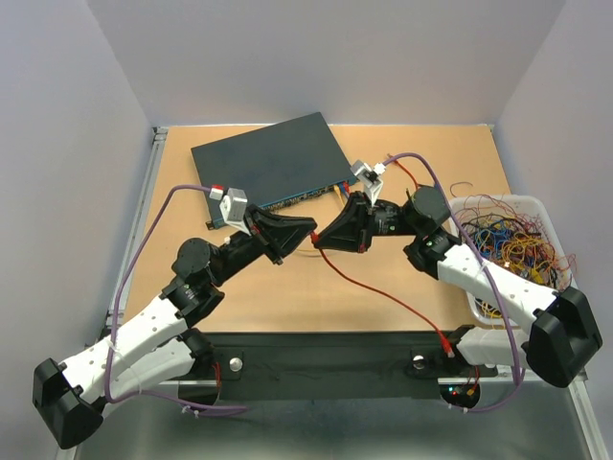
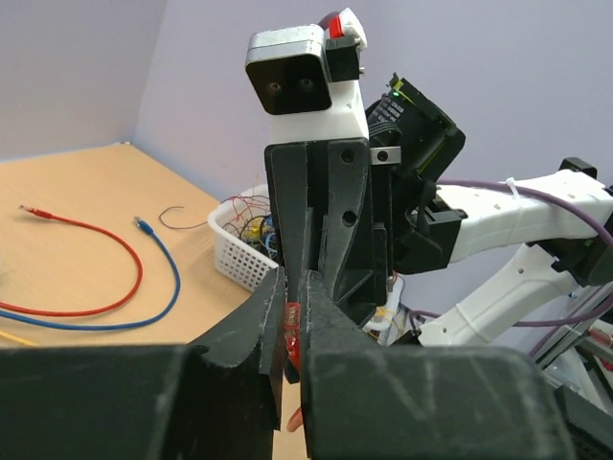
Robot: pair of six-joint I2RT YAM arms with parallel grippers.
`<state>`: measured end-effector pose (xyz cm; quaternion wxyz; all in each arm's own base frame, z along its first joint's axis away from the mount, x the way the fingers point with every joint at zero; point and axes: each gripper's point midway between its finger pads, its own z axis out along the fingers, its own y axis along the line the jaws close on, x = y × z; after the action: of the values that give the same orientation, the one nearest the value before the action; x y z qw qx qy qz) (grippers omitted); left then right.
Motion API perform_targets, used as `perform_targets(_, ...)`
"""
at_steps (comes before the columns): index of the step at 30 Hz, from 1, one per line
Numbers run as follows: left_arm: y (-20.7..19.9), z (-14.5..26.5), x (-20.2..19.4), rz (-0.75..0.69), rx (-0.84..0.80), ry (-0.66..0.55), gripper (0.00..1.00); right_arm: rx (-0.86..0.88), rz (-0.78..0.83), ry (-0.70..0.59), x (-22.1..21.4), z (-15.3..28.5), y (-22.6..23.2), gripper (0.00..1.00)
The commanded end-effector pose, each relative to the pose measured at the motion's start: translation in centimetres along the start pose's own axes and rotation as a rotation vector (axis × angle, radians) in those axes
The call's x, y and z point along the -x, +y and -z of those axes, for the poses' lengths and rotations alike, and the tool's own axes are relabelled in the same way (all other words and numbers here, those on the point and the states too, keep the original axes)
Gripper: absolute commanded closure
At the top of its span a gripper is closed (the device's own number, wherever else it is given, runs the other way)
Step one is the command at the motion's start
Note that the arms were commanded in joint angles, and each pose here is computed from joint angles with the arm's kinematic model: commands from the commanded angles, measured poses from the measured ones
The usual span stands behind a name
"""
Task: Insert the plug into the switch port
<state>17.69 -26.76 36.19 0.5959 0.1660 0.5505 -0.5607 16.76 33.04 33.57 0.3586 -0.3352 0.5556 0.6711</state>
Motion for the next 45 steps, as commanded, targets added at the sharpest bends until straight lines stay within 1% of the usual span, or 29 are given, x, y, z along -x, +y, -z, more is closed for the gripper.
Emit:
perform_targets(1,-0.8,0.3,0.3,-0.016,-0.041,-0.018,0.95,0.049,0.117,-0.089,3.6,-0.5,2.4,1.00)
perform_targets(3,-0.8,0.3,0.3,-0.014,-0.039,-0.017,1.00,0.038,0.118,-0.104,4.0,-0.5,2.3,0.99)
perform_targets(4,-0.8,0.3,0.3,-0.014,-0.039,-0.017,1.00,0.037,0.117,-0.105,4.1,-0.6,2.2,0.95)
perform_targets(5,-0.8,0.3,0.3,-0.012,-0.039,-0.017,1.00,0.029,0.118,-0.114,4.3,-0.7,2.0,0.85)
perform_targets(6,-0.7,0.3,0.3,-0.010,-0.030,-0.019,1.00,0.026,0.127,-0.120,4.5,-0.7,2.0,0.66)
perform_targets(8,-0.4,0.2,0.4,-0.003,-0.009,-0.015,1.00,0.014,0.134,-0.127,4.6,-0.7,1.9,0.48)
perform_targets(9,-0.1,0.2,0.5,0.001,0.007,-0.015,1.00,0.002,0.146,-0.129,4.7,-0.6,1.8,0.37)
perform_targets(10,0.2,0.0,1.1,0.000,0.035,-0.030,1.00,-0.019,0.160,-0.133,5.0,-0.5,1.6,0.34)
perform_targets(11,0.7,0.0,0.8,0.011,0.064,-0.013,1.00,-0.088,0.168,-0.120,4.7,-0.3,0.5,0.33)
perform_targets(13,1.8,-0.1,1.1,0.027,0.136,-0.021,1.00,-0.177,0.196,-0.117,5.0,0.2,-0.7,0.32)
perform_targets(14,2.2,-0.1,1.2,0.046,0.173,-0.010,1.00,-0.265,0.205,-0.081,4.6,0.7,-2.1,0.32)
perform_targets(15,3.2,-0.2,1.4,0.059,0.232,-0.021,1.00,-0.363,0.221,-0.123,5.5,1.4,-3.3,0.33)
perform_targets(16,3.6,-0.3,2.0,0.074,0.268,-0.033,1.00,-0.412,0.235,-0.131,5.6,1.9,-3.9,0.33)
perform_targets(17,4.6,-0.1,1.2,0.091,0.326,-0.008,1.00,-0.500,0.248,-0.139,5.7,2.9,-5.1,0.33)
perform_targets(18,5.7,-0.1,1.2,0.111,0.386,-0.020,1.00,-0.523,0.259,-0.148,5.9,3.3,-5.0,0.36)
perform_targets(20,6.1,-0.2,1.0,0.126,0.408,-0.013,1.00,-0.601,0.279,-0.132,5.7,4.1,-6.1,0.39)
perform_targets(21,6.4,-0.4,0.6,0.139,0.418,-0.006,1.00,-0.616,0.285,-0.120,5.5,4.0,-6.2,0.42)
perform_targets(23,6.6,-0.9,0.5,0.154,0.422,-0.004,1.00,-0.673,0.298,-0.080,4.4,4.0,-7.0,0.43)
perform_targets(26,6.9,-1.2,0.3,0.167,0.433,-0.004,1.00,-0.717,0.327,-0.056,3.6,3.5,-7.2,0.44)
perform_targets(33,7.4,-1.6,-0.2,0.191,0.449,-0.003,1.00,-0.753,0.369,-0.006,2.1,1.8,-7.7,0.45)
perform_targets(40,7.5,-1.5,0.1,0.192,0.459,-0.011,1.00,-0.771,0.371,0.001,2.0,1.4,-8.2,0.47)
perform_targets(45,7.6,-1.5,-0.2,0.195,0.461,-0.009,1.00,-0.777,0.365,0.007,1.9,1.2,-8.6,0.55)
